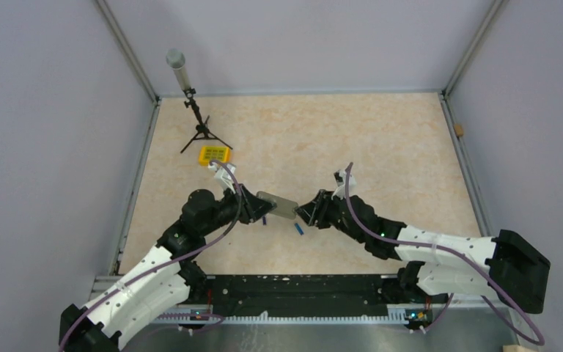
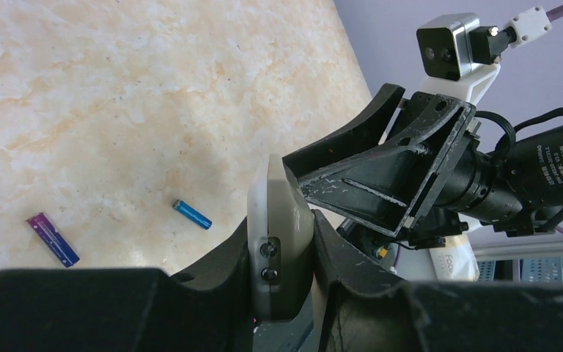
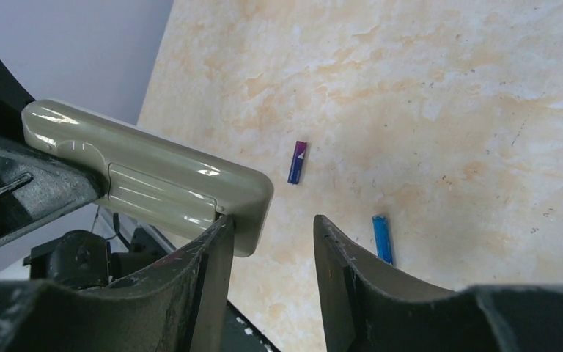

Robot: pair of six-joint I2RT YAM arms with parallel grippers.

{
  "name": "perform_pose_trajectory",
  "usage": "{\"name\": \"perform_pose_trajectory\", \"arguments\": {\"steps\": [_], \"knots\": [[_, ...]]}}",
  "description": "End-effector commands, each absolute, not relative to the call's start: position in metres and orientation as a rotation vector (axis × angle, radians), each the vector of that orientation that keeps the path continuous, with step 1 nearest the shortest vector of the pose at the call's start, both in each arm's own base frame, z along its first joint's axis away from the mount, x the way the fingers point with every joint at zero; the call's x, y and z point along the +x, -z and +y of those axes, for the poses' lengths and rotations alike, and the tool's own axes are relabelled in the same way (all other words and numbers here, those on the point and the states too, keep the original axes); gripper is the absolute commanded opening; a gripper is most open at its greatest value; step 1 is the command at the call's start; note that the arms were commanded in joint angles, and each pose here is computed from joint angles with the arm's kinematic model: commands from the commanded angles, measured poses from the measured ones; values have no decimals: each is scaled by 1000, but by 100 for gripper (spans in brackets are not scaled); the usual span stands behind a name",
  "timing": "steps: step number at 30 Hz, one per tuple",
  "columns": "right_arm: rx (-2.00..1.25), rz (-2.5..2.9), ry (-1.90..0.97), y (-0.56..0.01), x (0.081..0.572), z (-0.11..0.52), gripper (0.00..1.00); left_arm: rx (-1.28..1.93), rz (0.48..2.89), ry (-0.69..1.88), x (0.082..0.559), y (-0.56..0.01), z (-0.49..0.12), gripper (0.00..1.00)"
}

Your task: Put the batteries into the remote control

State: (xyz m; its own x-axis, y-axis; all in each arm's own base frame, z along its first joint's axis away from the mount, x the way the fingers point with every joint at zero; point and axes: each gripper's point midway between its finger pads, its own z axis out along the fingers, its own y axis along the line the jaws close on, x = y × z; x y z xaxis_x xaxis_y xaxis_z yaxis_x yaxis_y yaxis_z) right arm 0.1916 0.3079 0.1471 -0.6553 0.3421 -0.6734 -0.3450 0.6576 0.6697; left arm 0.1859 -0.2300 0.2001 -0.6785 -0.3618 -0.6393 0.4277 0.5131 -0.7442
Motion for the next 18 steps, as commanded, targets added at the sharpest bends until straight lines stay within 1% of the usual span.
{"name": "perform_pose_trajectory", "arguments": {"steps": [1,13,18], "knots": [[-4,1898,-1221,-190,187,319,45,148,1815,1388,176,-245,-244,0],[-9,1864,-1268,-202,185,321,45,132,1865,1301,186,-231,-240,0],[-10,1874,-1240,-200,187,319,45,128,1868,1277,188,-230,-238,0]]}}
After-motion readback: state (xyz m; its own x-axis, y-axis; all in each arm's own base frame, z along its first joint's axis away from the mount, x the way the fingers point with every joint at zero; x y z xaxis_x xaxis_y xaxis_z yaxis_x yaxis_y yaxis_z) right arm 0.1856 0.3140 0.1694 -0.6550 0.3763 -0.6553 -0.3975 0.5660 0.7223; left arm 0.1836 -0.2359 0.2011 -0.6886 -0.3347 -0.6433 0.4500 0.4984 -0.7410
